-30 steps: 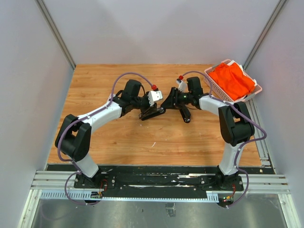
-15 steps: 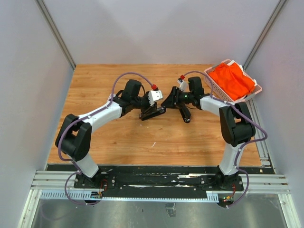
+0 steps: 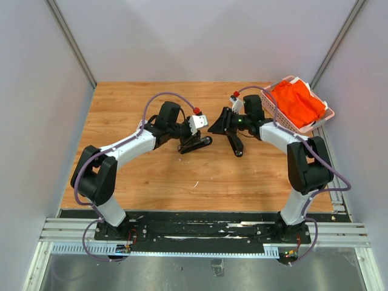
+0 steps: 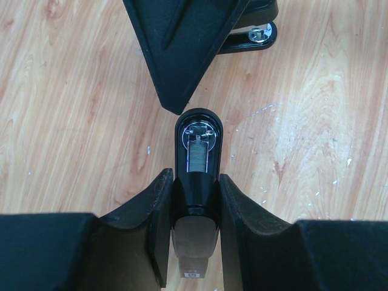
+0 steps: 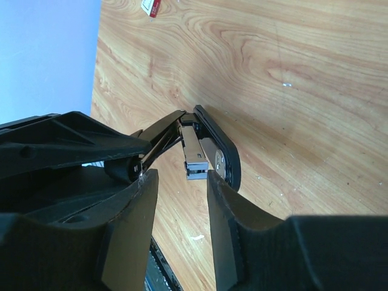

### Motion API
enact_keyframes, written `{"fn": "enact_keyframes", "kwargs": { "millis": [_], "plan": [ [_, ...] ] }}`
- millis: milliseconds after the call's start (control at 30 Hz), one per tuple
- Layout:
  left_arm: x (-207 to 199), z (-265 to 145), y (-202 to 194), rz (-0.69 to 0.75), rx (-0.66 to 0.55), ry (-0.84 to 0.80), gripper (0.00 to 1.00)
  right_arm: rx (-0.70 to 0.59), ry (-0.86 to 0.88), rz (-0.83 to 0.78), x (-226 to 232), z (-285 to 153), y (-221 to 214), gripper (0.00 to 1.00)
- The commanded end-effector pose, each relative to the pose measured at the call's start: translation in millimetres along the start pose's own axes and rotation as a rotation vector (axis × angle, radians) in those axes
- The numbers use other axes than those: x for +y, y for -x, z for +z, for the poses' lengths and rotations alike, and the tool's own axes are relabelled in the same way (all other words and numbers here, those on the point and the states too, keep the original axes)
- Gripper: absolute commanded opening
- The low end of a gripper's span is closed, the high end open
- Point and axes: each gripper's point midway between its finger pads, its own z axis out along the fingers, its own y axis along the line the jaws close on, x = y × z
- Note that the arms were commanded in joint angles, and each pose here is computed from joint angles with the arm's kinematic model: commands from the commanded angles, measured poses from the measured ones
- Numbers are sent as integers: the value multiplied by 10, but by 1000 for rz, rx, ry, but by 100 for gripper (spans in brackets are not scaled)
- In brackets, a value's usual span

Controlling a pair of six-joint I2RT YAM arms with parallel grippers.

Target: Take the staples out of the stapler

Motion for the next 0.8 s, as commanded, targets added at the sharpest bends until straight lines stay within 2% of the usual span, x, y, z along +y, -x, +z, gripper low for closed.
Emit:
{"fn": "enact_keyframes", "kwargs": {
  "millis": [0,767],
  "plan": [
    [-48,23,-10,-30,-1,-19,0,29,-39,34,-165,49,-124,39],
    [-44,28,-19,-32,1,-17,0,144,-11,84,-158,331,-458,38]
  ]
}}
